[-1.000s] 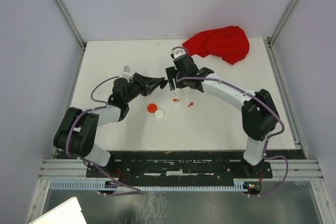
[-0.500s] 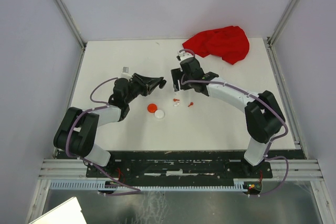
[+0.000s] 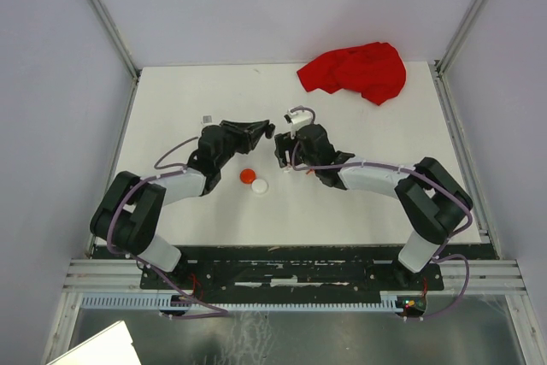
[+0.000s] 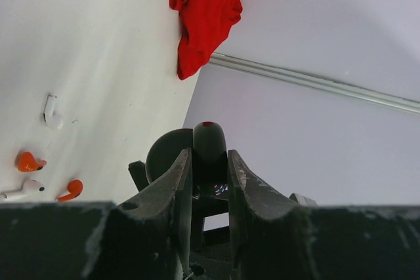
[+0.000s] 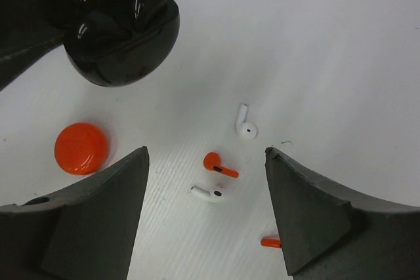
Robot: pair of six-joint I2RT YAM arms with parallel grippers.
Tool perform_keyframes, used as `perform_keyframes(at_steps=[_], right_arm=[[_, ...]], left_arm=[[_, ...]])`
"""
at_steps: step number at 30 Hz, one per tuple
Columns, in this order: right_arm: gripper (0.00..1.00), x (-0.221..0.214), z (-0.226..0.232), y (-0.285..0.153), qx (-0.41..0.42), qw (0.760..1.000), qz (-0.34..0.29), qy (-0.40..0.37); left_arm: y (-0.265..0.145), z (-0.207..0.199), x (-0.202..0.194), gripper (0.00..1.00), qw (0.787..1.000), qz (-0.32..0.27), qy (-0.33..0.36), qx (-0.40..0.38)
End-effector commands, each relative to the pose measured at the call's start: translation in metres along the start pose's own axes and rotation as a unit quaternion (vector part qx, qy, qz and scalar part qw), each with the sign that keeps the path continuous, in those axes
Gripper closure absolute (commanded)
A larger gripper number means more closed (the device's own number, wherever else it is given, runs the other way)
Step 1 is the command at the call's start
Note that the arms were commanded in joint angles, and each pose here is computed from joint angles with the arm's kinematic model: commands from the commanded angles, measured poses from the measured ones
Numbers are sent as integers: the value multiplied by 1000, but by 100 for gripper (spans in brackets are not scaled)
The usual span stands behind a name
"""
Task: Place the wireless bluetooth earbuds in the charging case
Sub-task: Close the charging case.
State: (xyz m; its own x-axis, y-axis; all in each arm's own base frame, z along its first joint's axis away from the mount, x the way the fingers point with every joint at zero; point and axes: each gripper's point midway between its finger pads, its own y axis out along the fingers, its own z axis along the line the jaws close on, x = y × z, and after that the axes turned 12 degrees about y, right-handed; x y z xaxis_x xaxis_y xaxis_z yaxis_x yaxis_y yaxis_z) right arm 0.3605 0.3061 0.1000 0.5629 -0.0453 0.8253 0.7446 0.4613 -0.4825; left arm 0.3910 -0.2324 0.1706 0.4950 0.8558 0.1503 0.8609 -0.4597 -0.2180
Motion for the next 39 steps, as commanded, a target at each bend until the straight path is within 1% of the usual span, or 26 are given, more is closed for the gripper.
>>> perform_keyframes(at_steps=[1, 5, 8, 13, 20, 24, 30, 39], right_arm=[[20, 55, 22, 0, 52, 989, -135, 8], [20, 60, 26, 5, 57, 986, -156, -1], [20, 60, 31, 11, 58, 986, -153, -12], [20, 57, 40, 18, 60, 988, -137, -23], [20, 58, 44, 23, 52, 988, -140, -27], [20, 61, 37, 25, 26, 989, -141, -32], [19, 65, 20, 22, -21, 988, -143, -62], [18, 69, 7, 17, -54, 984, -144, -93]], left_arm=[[6, -10, 3, 97, 997, -25, -75, 10], [5, -5, 1, 97, 994, -36, -91, 45], [4, -1, 1, 97, 992, -46, -96, 71], [4, 0, 4, 97, 989, -59, -101, 89], [6, -3, 1, 97, 989, -58, -101, 91], [5, -3, 0, 97, 989, -60, -98, 90], [-1, -5, 7, 97, 989, -77, -89, 90], [-1, -3, 7, 97, 990, -79, -81, 87]])
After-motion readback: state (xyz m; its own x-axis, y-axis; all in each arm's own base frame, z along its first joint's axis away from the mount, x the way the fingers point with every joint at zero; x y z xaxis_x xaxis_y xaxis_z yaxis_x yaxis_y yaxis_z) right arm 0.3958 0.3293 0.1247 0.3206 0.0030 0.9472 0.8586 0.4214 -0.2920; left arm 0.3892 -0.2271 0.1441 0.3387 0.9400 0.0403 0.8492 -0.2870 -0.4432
